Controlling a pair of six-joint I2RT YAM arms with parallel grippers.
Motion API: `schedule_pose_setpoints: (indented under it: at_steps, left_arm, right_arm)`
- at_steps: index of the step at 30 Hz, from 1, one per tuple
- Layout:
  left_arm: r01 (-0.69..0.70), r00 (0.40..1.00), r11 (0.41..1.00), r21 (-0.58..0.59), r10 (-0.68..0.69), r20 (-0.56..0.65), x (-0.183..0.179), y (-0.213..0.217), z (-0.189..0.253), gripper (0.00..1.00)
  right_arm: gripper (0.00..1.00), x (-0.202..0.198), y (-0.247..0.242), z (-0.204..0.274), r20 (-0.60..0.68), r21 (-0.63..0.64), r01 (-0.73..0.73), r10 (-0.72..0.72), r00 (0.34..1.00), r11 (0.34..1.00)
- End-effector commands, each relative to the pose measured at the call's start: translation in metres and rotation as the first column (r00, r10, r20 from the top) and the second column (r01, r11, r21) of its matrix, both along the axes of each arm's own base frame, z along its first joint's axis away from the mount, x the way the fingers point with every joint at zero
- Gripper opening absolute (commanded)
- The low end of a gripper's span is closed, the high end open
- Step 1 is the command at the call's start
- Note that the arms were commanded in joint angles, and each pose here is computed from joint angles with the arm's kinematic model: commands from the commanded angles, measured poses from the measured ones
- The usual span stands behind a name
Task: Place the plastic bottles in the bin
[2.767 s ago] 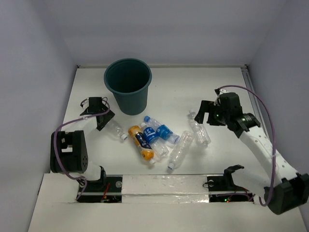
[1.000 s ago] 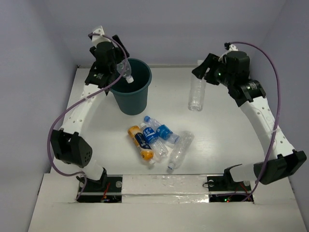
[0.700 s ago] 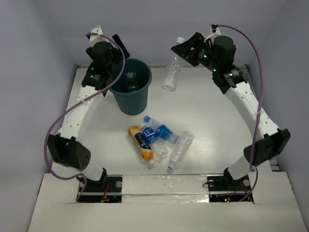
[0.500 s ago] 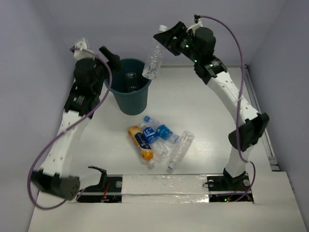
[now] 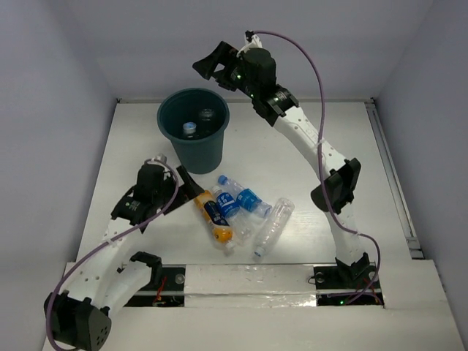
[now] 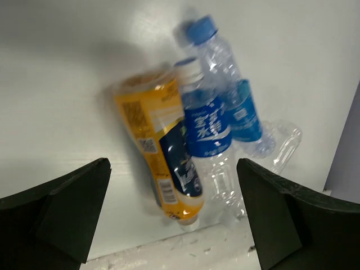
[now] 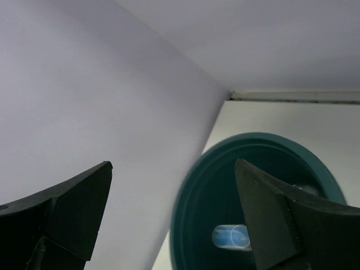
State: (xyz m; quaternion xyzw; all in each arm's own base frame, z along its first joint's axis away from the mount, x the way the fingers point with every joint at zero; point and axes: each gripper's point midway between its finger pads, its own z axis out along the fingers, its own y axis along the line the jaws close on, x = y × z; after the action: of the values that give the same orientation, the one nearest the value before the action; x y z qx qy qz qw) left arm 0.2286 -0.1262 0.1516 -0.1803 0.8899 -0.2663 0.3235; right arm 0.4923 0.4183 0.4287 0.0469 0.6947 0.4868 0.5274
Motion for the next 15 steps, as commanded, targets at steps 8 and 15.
schedule_pose_setpoints:
  at_steps: [8, 15]
  left_arm:
    - [0.051, 0.995, 0.989, -0.136, -0.062, -0.080, 0.006, -0.032, -0.033, 0.98]
    - [0.039, 0.987, 0.996, -0.080, -0.051, -0.150, 0.008, -0.036, -0.065, 0.97]
  right_arm:
    - [0.75, -0.070, -0.079, 0.022, 0.094, -0.162, 0.099, -0.085, 0.992, 0.982]
    - [0.27, -0.169, -0.165, -0.088, -0.079, -0.302, 0.106, -0.135, 0.988, 0.948]
